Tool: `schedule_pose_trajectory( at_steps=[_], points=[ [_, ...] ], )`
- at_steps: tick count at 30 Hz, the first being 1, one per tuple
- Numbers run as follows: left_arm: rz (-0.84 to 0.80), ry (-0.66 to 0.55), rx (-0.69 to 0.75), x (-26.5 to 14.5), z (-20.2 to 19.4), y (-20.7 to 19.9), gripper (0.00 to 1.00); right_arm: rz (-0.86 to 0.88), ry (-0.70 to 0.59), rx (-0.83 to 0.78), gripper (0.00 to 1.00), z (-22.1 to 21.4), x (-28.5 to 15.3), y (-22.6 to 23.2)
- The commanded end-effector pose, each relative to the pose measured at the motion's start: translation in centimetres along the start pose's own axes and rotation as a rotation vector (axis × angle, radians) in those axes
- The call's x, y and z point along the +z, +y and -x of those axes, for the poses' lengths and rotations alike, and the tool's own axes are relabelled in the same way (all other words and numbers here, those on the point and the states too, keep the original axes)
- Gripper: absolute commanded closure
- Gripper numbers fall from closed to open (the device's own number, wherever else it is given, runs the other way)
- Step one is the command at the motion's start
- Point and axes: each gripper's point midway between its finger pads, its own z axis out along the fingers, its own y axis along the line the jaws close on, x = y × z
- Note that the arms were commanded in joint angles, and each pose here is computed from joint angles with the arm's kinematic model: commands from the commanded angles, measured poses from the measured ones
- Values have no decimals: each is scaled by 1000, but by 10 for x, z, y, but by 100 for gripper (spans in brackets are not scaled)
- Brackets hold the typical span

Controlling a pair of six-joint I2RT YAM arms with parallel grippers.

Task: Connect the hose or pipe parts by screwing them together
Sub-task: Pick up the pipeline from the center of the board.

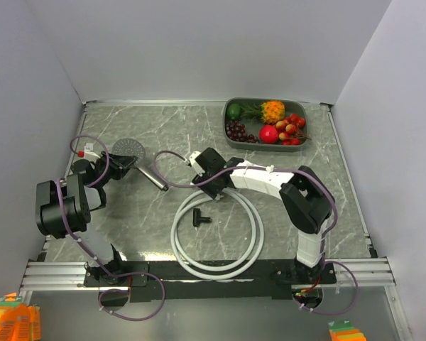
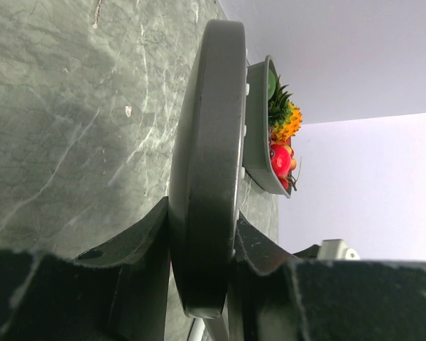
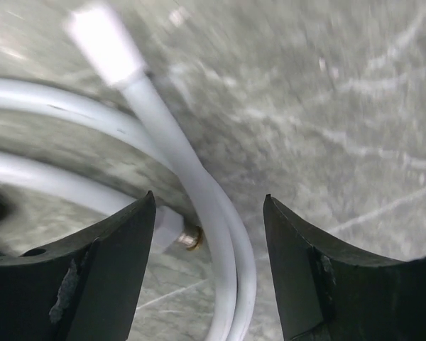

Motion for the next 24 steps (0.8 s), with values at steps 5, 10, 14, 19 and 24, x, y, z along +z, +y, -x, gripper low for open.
schedule_pose_trajectory(
  at_steps=[5, 10, 14, 19, 24],
  points=[
    [-92, -24, 77, -2, 11, -27, 99, 197, -336, -172, 35, 93, -35, 12],
    [-96, -26, 77, -2, 12, -28, 99, 256, -395, -185, 37, 109, -32, 14],
    [-92, -24, 81, -2, 11, -28, 99, 289, -367, -192, 38, 103, -12, 13],
    [-90, -26, 73, -2, 11, -26, 99, 376, -434, -163, 37, 100, -5, 15],
    [-90, -27, 74, -1, 11, -27, 99, 413, -426, -207, 35, 93, 2, 23]
  ],
)
